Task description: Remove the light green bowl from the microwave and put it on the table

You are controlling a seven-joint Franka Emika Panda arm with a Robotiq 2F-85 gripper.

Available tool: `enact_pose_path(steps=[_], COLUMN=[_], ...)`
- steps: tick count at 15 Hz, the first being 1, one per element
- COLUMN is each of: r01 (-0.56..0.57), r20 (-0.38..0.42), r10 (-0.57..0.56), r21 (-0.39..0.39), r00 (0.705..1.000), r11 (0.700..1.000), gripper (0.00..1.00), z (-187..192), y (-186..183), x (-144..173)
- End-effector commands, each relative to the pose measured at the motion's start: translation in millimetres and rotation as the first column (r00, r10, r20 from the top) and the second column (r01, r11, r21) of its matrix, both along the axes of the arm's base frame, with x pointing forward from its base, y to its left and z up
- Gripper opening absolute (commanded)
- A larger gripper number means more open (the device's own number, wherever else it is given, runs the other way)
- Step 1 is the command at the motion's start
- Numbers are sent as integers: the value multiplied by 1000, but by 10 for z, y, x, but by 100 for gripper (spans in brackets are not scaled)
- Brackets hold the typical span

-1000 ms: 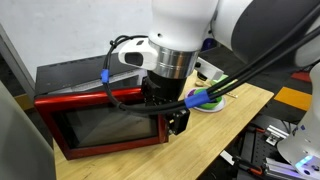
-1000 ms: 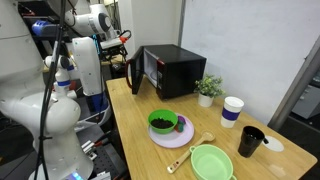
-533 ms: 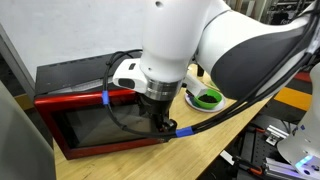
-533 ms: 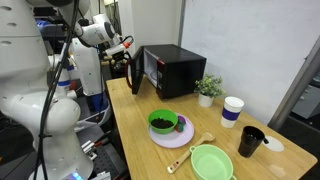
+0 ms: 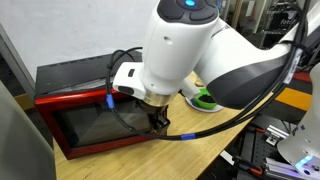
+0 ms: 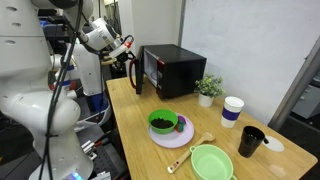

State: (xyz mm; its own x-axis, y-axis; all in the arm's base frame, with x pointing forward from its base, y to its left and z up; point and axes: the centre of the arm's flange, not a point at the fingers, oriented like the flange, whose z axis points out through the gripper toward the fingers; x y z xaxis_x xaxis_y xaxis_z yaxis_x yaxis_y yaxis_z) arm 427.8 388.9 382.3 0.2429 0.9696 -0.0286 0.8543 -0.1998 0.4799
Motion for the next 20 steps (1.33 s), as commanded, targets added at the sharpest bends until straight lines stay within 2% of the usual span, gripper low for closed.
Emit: enact_pose_path(steps=[1,8,14,20], r01=[48,135,48,3], r20=[47,80,178,305], r10=[-47,-133,-31,44], r21=[-18,-27,-91,-151], r00=[998,988,983,951], r11=[999,990,995,989], gripper=[100,100,100,100], z=[-66,-104,-217,-315], y=[-173,-781,-915,-1033], x=[294,765,716,781])
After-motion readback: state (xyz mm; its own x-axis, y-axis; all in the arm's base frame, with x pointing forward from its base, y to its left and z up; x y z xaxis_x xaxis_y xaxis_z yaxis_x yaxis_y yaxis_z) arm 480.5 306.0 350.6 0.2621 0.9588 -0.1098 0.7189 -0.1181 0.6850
